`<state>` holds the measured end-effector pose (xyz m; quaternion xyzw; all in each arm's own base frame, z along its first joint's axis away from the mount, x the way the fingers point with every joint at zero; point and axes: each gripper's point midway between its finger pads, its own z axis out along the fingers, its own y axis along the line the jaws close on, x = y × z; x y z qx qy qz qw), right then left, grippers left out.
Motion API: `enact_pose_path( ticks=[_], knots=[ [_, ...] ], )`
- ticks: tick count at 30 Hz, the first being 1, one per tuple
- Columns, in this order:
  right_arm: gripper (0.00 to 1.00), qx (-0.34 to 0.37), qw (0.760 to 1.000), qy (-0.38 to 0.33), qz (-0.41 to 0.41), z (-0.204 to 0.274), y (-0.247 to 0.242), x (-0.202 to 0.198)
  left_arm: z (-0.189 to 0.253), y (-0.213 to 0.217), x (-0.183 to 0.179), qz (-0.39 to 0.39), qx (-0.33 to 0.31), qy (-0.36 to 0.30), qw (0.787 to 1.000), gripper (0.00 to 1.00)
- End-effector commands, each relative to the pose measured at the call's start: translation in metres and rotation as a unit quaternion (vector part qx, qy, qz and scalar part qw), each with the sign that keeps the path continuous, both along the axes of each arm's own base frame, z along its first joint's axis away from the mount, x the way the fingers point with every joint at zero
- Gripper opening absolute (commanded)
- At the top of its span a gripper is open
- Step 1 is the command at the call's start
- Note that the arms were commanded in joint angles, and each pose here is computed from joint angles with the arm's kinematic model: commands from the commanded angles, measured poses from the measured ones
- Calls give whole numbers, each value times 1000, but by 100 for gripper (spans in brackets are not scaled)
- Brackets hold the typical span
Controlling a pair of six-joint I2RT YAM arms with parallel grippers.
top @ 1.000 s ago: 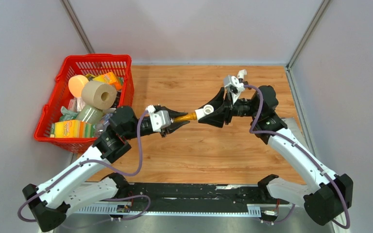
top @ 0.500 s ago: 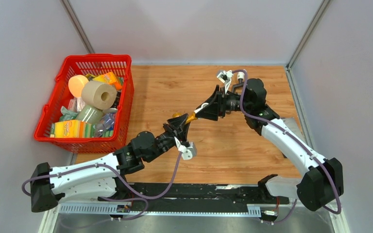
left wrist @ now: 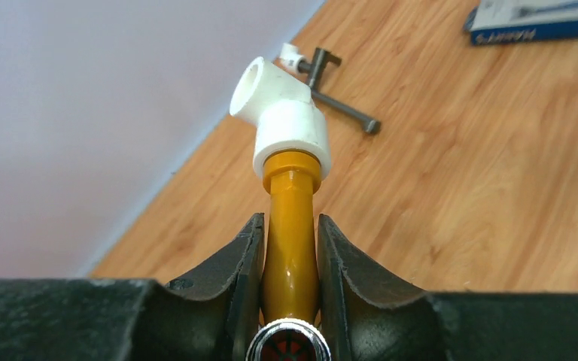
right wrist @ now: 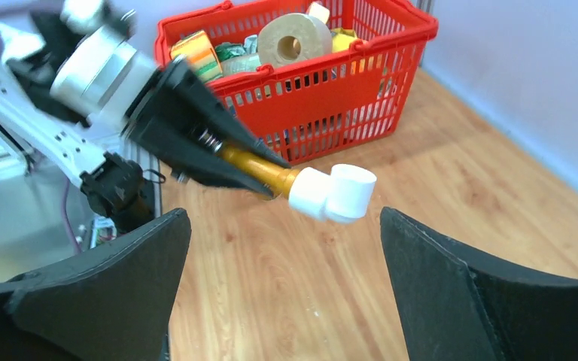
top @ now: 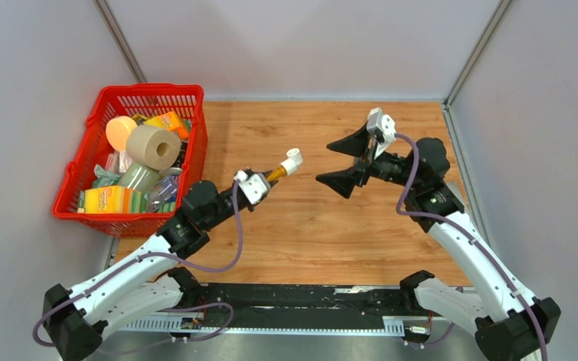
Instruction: Install the water faucets
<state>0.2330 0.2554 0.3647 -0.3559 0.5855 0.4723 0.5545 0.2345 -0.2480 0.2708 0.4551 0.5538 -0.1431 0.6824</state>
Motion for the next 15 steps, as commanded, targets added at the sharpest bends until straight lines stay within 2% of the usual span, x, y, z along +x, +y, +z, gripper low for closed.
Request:
enact_pose_path(
  ticks=[1,2,5,9,15],
  knots=[
    [100,-19,986,-165,19,4,-3,-21,52,-15,-29,-132,-163,138,968,0],
    [100,-24,982,-186,26,1,-1,-25,54,-19,-39,-168,-165,155,959,0],
    [100,-42,968,-242,48,-5,4,-35,72,-22,-45,-212,-212,210,931,0],
    [100,-53,953,-290,63,-9,8,-41,85,-31,-59,-263,-227,261,901,0],
    [100,-64,945,-315,62,-13,13,-37,97,-38,-70,-304,-215,300,878,0]
  ],
)
